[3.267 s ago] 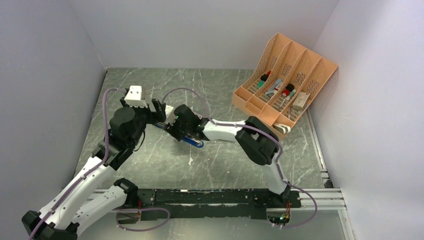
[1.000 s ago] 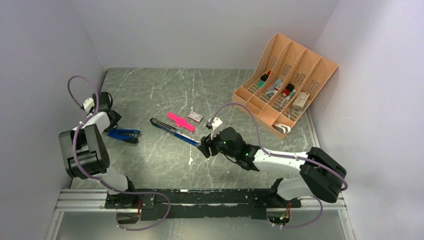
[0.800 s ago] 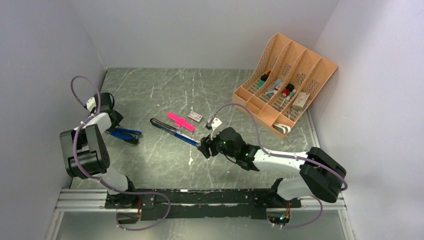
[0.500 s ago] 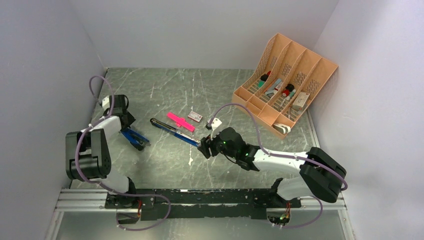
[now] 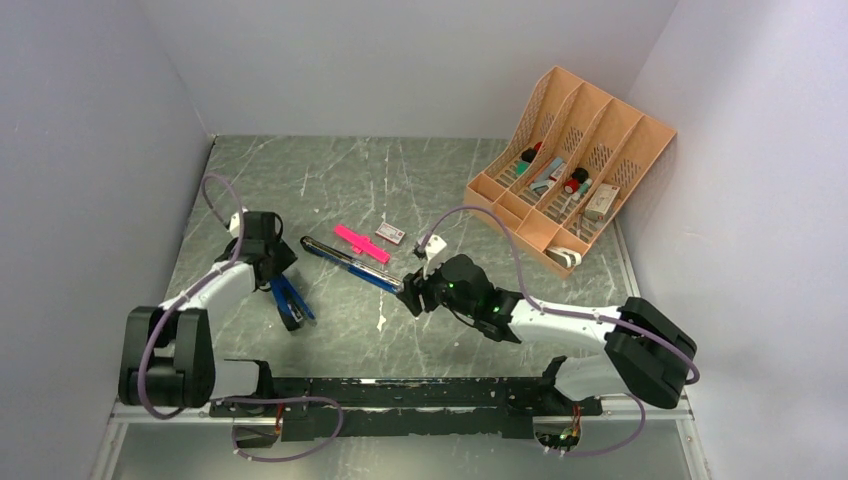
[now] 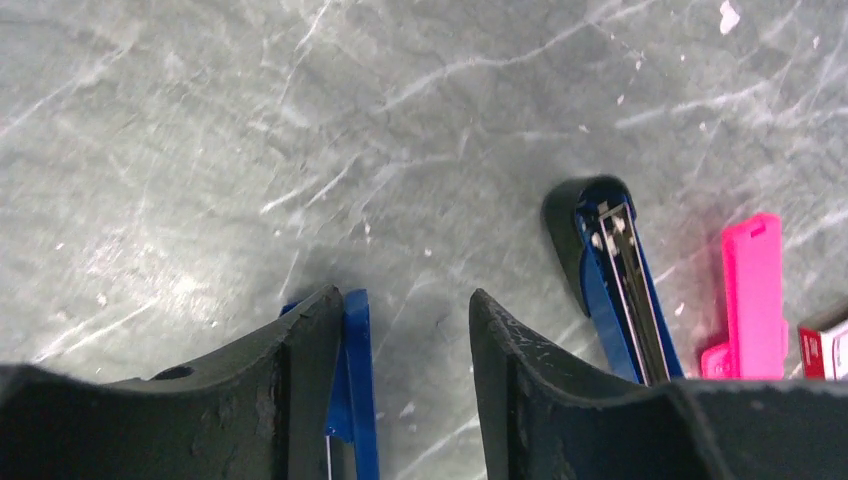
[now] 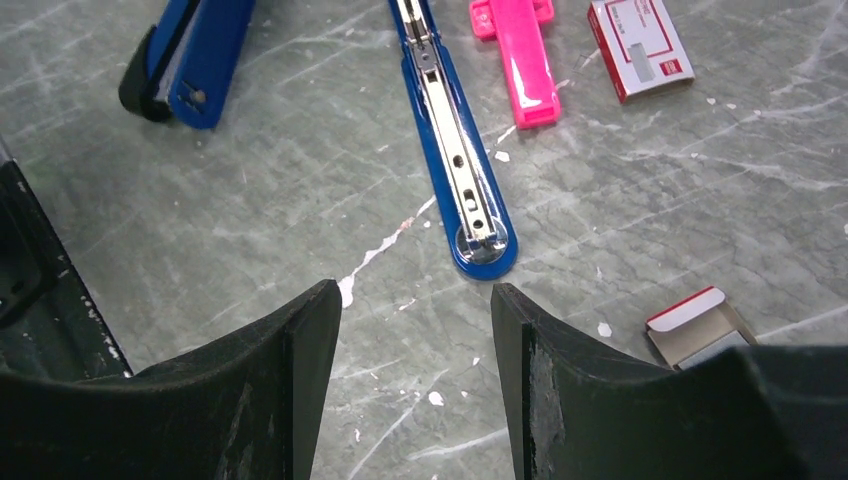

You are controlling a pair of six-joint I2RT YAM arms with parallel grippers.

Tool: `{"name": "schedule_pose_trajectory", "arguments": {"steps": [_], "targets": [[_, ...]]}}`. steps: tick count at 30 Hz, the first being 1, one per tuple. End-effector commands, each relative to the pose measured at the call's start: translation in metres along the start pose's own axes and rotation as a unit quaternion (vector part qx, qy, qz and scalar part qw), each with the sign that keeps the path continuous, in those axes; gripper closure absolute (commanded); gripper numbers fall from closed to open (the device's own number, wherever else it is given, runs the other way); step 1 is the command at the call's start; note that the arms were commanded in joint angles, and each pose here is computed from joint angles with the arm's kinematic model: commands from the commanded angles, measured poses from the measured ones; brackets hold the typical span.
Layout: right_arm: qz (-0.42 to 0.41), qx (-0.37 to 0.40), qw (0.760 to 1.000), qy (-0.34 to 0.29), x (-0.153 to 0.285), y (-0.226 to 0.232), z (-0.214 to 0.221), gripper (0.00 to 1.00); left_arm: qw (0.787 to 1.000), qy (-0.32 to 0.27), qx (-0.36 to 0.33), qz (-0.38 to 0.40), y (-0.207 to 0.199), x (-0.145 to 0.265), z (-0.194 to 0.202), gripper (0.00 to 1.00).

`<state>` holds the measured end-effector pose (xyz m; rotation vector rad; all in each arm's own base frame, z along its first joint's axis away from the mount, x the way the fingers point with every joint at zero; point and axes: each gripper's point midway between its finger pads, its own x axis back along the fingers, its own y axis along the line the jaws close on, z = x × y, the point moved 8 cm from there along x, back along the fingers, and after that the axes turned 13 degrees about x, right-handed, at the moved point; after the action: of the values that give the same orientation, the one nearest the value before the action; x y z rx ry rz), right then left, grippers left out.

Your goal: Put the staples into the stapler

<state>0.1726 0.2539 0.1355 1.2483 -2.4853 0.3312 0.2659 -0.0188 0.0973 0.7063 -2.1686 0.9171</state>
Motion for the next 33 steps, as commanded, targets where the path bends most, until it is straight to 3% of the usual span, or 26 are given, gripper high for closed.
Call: {"name": "schedule_pose_trajectory", "arguments": {"steps": [1,8,15,19,24,33], "targets": [[-0.006,-0.027,0.998,-0.057,0.002,0.002,-0.02,0.39,1.0,0.013,-0.005,0.012,-0.006,0.031,-0.008,0.44],[-0.059,-0.091,0.99,-0.093,-0.016,0.023,-0.042,0.39,0.987,-0.051,-0.063,0.136,-0.052,0.091,-0.06,0.33],[-0.087,-0.073,0.991,-0.067,-0.066,0.067,-0.051,0.39,0.962,-0.12,-0.121,0.211,-0.069,0.134,-0.091,0.28],[-0.08,-0.09,0.992,-0.034,-0.105,0.084,-0.052,0.4,0.951,-0.172,-0.139,0.215,-0.061,0.144,-0.101,0.28],[-0.083,-0.089,0.992,-0.012,-0.148,0.105,-0.057,0.41,0.947,-0.224,-0.081,0.216,-0.032,0.158,-0.116,0.28],[-0.072,-0.086,0.993,0.036,-0.193,0.125,-0.039,0.5,0.947,-0.235,-0.081,0.205,-0.027,0.165,-0.113,0.29]]}}
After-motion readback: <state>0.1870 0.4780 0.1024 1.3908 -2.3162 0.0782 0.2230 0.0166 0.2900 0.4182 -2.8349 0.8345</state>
